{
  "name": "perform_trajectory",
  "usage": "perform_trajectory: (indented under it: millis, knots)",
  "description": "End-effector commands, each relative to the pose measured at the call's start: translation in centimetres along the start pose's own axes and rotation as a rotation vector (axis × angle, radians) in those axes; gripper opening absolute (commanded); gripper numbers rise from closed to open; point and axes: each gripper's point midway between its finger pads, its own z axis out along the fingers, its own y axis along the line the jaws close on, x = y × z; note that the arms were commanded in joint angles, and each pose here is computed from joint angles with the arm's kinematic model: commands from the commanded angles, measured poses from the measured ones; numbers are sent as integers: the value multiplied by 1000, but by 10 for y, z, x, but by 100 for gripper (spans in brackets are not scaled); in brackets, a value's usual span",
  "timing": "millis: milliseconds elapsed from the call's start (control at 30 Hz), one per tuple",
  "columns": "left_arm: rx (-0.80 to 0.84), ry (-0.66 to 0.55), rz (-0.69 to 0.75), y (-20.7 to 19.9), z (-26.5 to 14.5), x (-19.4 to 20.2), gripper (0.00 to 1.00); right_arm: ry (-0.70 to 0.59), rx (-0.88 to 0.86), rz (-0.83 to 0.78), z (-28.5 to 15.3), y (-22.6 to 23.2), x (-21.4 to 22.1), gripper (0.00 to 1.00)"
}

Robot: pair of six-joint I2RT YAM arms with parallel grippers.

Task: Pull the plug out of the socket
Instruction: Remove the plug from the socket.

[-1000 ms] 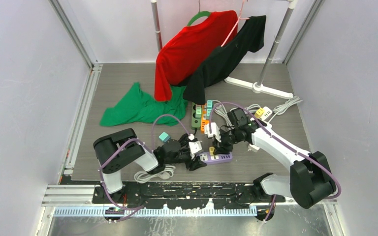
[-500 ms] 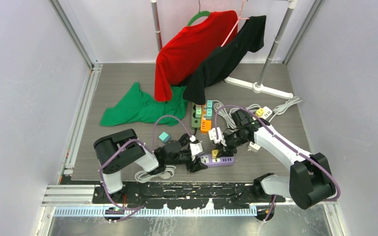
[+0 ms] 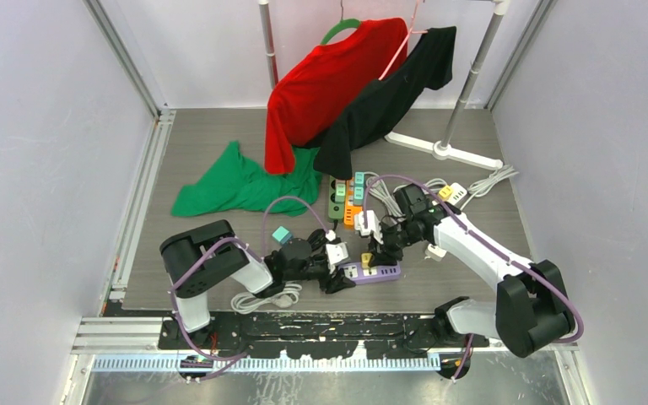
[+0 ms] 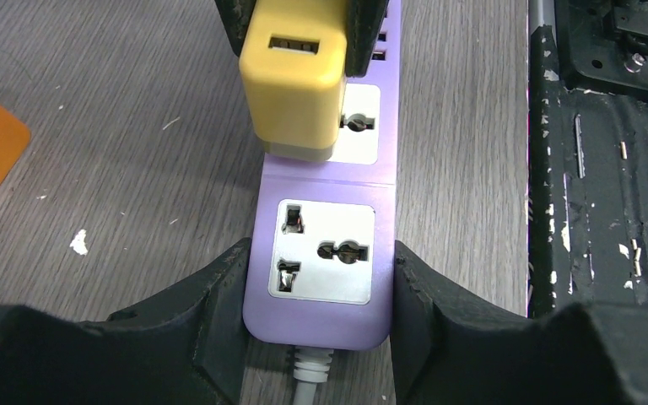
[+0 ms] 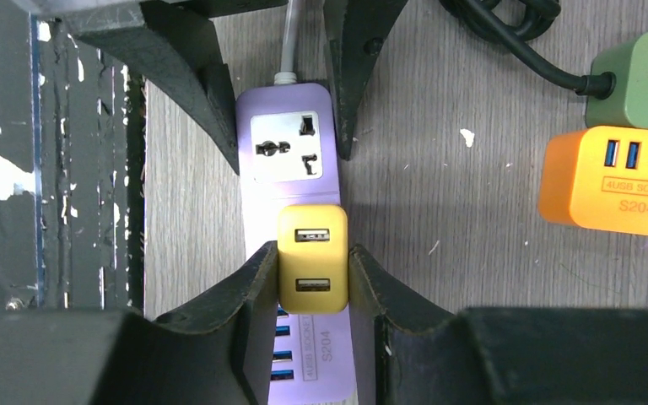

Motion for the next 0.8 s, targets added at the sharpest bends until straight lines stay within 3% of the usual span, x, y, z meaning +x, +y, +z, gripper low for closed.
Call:
perform_trajectory:
  millis: [0, 267, 400, 433, 600, 667, 767]
  knots:
    - [-85, 119, -29, 16, -9, 35, 0, -40, -51, -86, -16, 15, -15, 1]
    - [-86, 126, -25, 16, -10, 34, 0, -116, -196, -129, -10, 46, -21, 1]
    - [-93, 102, -32, 17, -9, 23, 0, -128, -122, -28, -10, 23, -36, 1]
    - [-97, 93, -34, 17, -9, 19, 6, -134, -106, -2, -14, 19, -39, 1]
    - [-121, 25, -35, 18, -19, -13, 63, -223, -80, 109, -37, 13, -49, 1]
    - [-123, -9, -36, 16, -24, -29, 76, -257, -81, 168, -45, 12, -54, 1]
    - [-110, -55, -43, 11, -30, -55, 84, -280, -76, 269, -51, 8, -58, 1]
